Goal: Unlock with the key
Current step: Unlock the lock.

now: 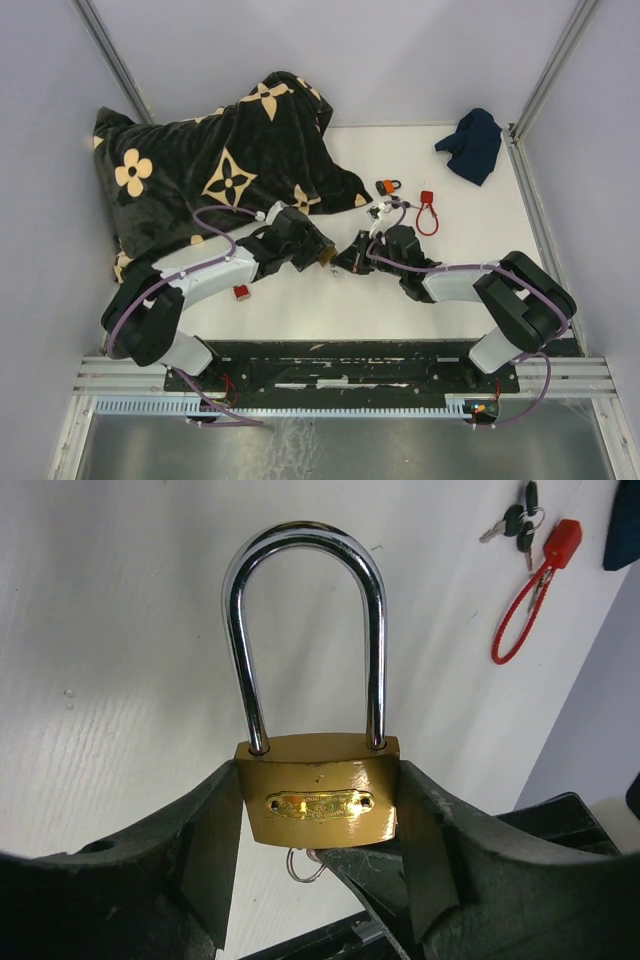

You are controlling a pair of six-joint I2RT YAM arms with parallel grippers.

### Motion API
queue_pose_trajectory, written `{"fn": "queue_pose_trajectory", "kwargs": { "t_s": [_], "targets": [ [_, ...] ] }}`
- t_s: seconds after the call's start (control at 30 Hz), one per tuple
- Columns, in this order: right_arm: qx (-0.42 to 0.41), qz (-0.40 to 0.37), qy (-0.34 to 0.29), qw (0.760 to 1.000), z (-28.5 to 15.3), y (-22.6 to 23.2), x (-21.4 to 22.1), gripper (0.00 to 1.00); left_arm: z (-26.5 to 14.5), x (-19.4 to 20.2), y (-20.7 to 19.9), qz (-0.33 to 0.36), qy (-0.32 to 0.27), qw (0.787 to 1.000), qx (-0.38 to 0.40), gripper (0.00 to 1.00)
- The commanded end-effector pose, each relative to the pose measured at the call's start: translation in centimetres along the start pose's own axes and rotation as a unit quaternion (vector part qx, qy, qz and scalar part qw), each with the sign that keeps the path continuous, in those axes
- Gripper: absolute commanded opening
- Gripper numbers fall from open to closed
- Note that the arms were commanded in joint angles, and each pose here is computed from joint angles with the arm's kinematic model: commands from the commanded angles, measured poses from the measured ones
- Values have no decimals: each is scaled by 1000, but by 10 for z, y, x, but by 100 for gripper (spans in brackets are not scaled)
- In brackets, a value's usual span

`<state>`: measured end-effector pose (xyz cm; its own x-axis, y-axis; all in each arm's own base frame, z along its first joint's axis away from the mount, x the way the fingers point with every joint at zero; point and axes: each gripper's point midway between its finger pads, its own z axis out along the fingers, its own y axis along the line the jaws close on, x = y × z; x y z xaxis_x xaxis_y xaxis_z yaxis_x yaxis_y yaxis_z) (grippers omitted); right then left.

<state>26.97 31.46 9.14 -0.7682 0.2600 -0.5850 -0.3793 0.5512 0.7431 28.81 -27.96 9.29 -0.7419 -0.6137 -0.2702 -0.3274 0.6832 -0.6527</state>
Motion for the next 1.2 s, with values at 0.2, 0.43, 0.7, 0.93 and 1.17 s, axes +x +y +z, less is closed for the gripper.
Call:
{"fn": "queue_pose_trajectory", "kwargs": {
  "t_s": [0.2, 0.43, 0.7, 0.93, 1.17],
  "targets": [
    [-164, 35, -102, 981, -12, 68, -73, 2, -94, 0, -88, -44, -25, 948, 316, 3],
    [-265, 89, -79, 957, -20, 104, -78, 2, -128, -1, -99, -38, -41, 903, 426, 3],
    [-261, 126, -61, 955, -19, 97, -68, 2, -151, -5, -96, -24, -70, 871, 486, 3],
    [-233, 85, -37, 968, -21, 95, -60, 24, -140, -10, -87, 20, -90, 881, 464, 3],
    [-167, 2, -11, 986, -40, 76, -55, 52, -106, -23, -55, 126, -118, 921, 349, 3]
  ]
}}
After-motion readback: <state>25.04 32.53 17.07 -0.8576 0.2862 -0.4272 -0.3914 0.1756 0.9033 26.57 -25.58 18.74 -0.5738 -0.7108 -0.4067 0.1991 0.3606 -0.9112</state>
